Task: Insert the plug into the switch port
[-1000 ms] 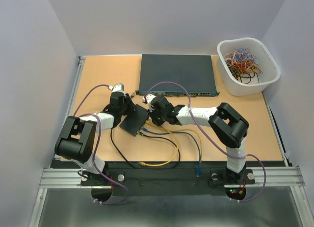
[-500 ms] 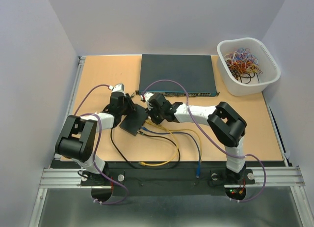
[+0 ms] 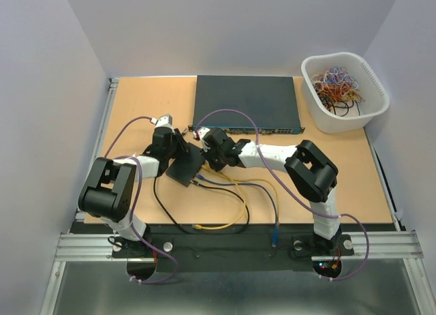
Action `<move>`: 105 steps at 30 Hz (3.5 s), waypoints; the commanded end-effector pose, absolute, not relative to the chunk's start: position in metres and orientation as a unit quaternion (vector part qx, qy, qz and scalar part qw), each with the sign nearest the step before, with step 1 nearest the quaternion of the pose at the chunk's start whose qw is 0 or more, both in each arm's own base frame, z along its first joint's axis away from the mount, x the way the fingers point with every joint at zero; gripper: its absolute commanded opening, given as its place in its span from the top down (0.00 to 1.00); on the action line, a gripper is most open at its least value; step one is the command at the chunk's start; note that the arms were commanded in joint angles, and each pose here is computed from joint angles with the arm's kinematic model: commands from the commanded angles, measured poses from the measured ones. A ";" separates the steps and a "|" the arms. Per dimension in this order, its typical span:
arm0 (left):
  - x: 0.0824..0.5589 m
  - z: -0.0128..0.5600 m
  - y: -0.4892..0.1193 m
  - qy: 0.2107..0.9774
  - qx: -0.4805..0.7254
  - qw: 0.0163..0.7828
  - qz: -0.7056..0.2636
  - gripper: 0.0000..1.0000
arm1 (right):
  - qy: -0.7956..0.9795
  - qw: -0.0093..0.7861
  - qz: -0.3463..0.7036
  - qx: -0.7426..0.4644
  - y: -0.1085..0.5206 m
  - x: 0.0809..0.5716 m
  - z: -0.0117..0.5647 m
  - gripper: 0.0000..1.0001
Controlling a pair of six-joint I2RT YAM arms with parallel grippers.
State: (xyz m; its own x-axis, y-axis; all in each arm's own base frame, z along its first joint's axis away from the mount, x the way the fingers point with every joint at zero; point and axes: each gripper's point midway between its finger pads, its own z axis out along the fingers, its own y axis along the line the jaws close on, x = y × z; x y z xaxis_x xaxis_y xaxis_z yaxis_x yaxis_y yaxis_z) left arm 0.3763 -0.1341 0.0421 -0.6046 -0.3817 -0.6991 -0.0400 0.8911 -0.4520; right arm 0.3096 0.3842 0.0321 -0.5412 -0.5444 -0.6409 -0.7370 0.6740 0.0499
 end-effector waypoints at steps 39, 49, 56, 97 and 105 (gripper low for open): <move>0.372 0.044 -0.181 0.871 -0.034 0.400 -0.282 0.59 | 0.843 0.355 0.258 -0.312 0.435 0.369 0.095 1.00; 0.368 0.038 -0.203 0.872 0.003 0.385 -0.302 0.59 | 0.803 0.344 0.226 -0.431 0.434 0.341 0.086 1.00; 0.362 0.035 -0.209 0.874 0.015 0.375 -0.307 0.59 | 0.799 0.369 0.192 -0.435 0.428 0.354 0.094 1.00; 0.340 0.010 -0.233 0.913 0.030 0.318 -0.255 0.59 | 0.756 0.506 0.165 -0.382 0.422 0.387 0.146 0.99; 0.373 0.036 -0.196 0.904 -0.025 0.359 -0.232 0.56 | 0.784 0.498 0.120 -0.352 0.381 0.375 0.130 0.83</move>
